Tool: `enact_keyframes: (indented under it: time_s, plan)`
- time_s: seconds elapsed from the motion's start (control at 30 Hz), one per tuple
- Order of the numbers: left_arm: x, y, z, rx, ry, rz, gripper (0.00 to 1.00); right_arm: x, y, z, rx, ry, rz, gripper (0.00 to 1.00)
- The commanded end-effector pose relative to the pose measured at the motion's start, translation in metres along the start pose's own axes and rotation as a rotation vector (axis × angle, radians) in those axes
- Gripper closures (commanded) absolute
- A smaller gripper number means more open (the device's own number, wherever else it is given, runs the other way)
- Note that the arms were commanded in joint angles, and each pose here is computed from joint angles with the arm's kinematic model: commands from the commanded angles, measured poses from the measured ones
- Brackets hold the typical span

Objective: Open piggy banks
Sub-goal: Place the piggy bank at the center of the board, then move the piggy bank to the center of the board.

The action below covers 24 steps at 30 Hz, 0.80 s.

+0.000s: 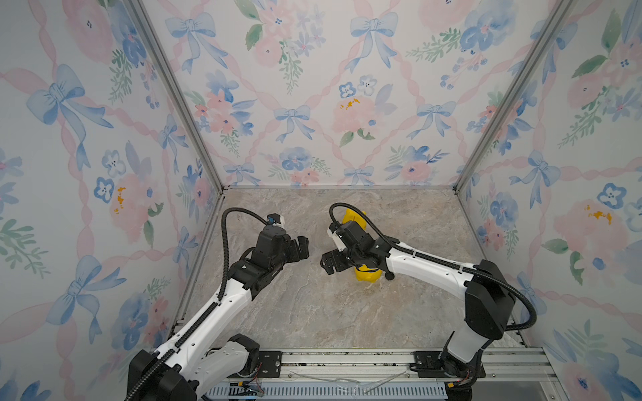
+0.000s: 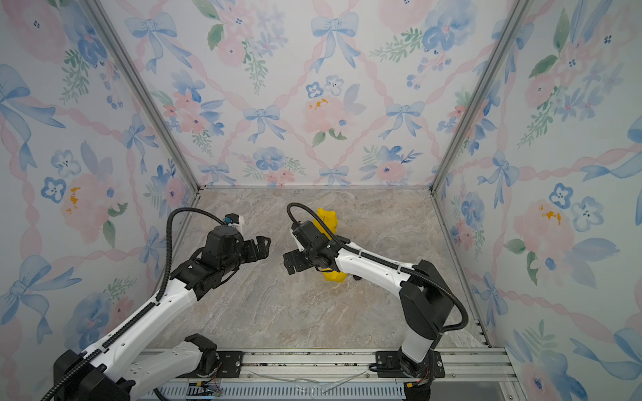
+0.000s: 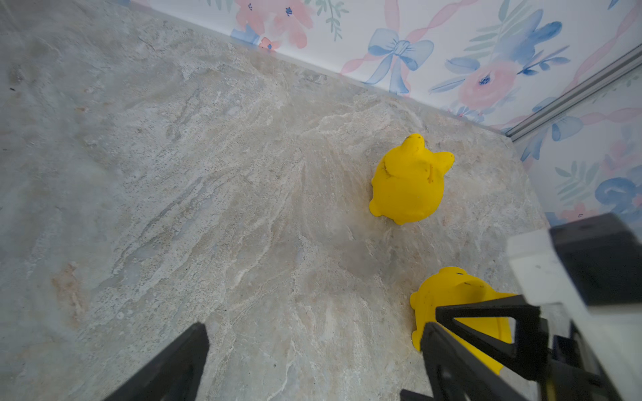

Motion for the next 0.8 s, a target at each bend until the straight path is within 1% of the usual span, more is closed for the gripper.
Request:
enact_keyframes:
  time_s: [0.0,0.1,0.2,0.33,0.5,0.77]
  plan:
    - [0.007,0.001,0.0,-0.014,-0.033,-0.023,0.02,-0.012,-0.005,-0.007,-0.039,-0.104,0.044,0.04]
    - [0.009,0.003,0.001,-0.021,-0.039,-0.033,0.02,-0.022,-0.005,-0.02,-0.059,-0.209,0.05,0.04]
    - [0.006,0.002,0.0,-0.025,-0.048,-0.024,0.02,-0.022,-0.007,-0.034,-0.073,-0.3,0.047,0.04]
    - [0.0,0.004,-0.003,-0.022,-0.067,-0.013,0.02,-0.022,-0.018,-0.051,-0.125,-0.316,0.063,0.04]
    - [-0.005,0.007,-0.007,-0.014,-0.087,-0.015,0.02,-0.013,-0.031,-0.074,-0.167,-0.343,0.061,0.04]
    - [-0.018,0.01,-0.018,-0.007,-0.136,0.019,0.02,0.005,-0.058,-0.131,-0.274,-0.388,0.056,0.04]
Point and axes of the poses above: each gripper's point midway between its finger pads, its own x axis back along the fingers, its own z axis along the line the jaws close on, y = z × x, the point moved 4 cm from there along x, back along the fingers, and after that the axes turned 10 degrees about -x, right-handed, at the moved point
